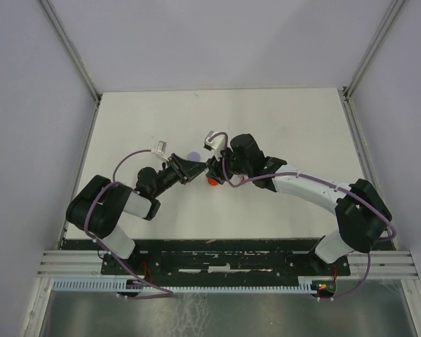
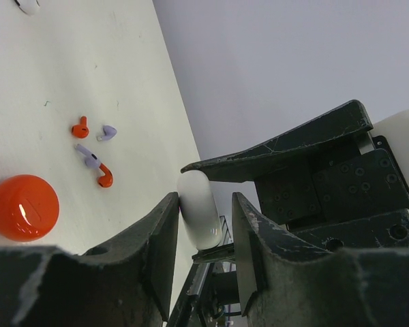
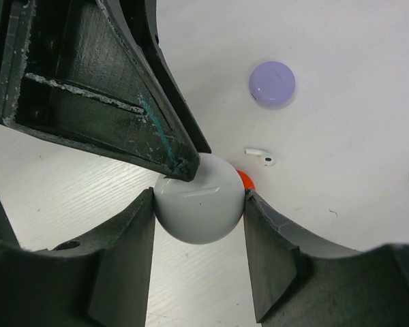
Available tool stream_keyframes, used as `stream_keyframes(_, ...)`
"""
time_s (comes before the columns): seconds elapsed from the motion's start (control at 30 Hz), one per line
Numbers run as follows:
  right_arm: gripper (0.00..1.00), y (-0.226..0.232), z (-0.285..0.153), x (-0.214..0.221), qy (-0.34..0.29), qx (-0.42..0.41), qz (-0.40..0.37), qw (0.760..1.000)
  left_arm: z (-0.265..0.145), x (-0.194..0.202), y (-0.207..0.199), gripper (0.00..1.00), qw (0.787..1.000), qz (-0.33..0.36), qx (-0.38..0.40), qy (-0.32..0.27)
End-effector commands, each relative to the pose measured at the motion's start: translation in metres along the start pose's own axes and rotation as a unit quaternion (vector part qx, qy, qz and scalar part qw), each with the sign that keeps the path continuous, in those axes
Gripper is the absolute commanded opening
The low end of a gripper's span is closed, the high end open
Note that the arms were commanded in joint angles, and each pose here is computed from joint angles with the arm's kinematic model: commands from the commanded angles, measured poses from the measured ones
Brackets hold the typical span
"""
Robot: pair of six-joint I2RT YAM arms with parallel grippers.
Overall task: Insert the wireless bluetooth earbuds into the charging case
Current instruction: Pick up the charging case at the center of the board.
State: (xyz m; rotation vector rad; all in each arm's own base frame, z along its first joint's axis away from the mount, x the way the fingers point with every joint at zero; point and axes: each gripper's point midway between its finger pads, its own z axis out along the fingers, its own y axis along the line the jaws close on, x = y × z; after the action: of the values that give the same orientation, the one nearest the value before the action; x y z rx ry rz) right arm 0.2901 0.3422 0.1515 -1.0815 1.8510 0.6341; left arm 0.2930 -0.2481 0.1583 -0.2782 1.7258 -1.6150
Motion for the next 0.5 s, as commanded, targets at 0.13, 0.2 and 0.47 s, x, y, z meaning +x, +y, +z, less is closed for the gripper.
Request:
stream_keyframes(0.13,0.29,-0.0012,0.0026,-0.0277,-0.033,-0.008,-0.006,0.999,0.0024,-0.0025,-0.0202,0.42,0.999,0.015,0.042,-0.001)
stream_keyframes(0.2,0.29,-0.0002,0.0034,-0.0283,-0.033,-0.011,-0.005,0.999,0.0027,-0.0025,-0.0203,0.42,0.999,0.014,0.044,-0.002)
stream_keyframes(0.47,0.29,0.0009,0.0061,-0.0274,-0.031,-0.016,-0.004,0.999,0.0032,-0.0015,-0.0211,0.36,0.999,0.013,0.048,0.0)
